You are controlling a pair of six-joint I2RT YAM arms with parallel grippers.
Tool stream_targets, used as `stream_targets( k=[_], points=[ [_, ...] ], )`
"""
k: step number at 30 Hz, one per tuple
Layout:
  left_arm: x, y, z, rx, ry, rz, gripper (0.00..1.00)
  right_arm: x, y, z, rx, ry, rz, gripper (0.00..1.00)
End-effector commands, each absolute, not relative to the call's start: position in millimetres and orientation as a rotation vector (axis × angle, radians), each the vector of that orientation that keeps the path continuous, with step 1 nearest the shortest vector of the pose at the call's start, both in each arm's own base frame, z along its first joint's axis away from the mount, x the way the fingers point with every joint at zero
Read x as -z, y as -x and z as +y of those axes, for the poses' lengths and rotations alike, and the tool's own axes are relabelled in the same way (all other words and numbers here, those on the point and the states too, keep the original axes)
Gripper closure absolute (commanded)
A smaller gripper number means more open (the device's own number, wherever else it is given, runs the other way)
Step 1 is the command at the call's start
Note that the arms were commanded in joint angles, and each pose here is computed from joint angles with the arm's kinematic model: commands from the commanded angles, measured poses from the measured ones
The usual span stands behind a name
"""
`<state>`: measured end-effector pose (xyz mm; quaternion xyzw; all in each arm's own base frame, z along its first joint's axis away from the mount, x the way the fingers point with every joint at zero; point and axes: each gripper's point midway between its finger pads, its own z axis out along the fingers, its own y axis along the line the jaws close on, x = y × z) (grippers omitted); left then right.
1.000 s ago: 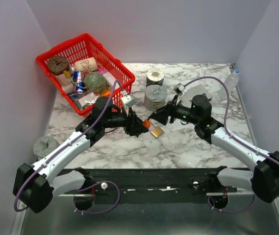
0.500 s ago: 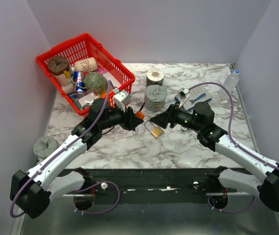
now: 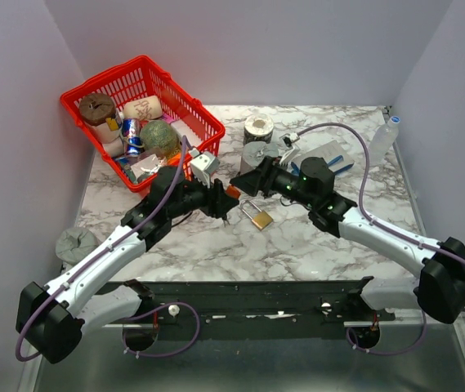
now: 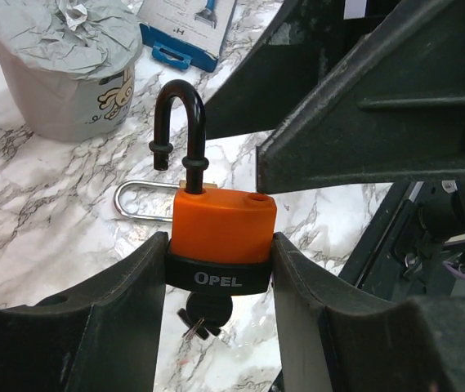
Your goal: Unlock with the key
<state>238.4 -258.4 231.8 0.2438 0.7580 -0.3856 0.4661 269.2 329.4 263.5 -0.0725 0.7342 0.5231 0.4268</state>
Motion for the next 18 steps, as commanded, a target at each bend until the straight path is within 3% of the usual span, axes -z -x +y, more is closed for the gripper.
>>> stream_targets(
  k=[1, 18],
  points=[
    [-243, -244, -258, 0.912, -0.579, 1.812, 1.0, -273, -285, 340, -1.255, 0.113, 1.812, 0.28],
    [-243, -249, -252, 0.842, -0.56, 1.816, 1.0, -245, -287, 376, -1.178, 0.193, 1.929, 0.31]
  ],
)
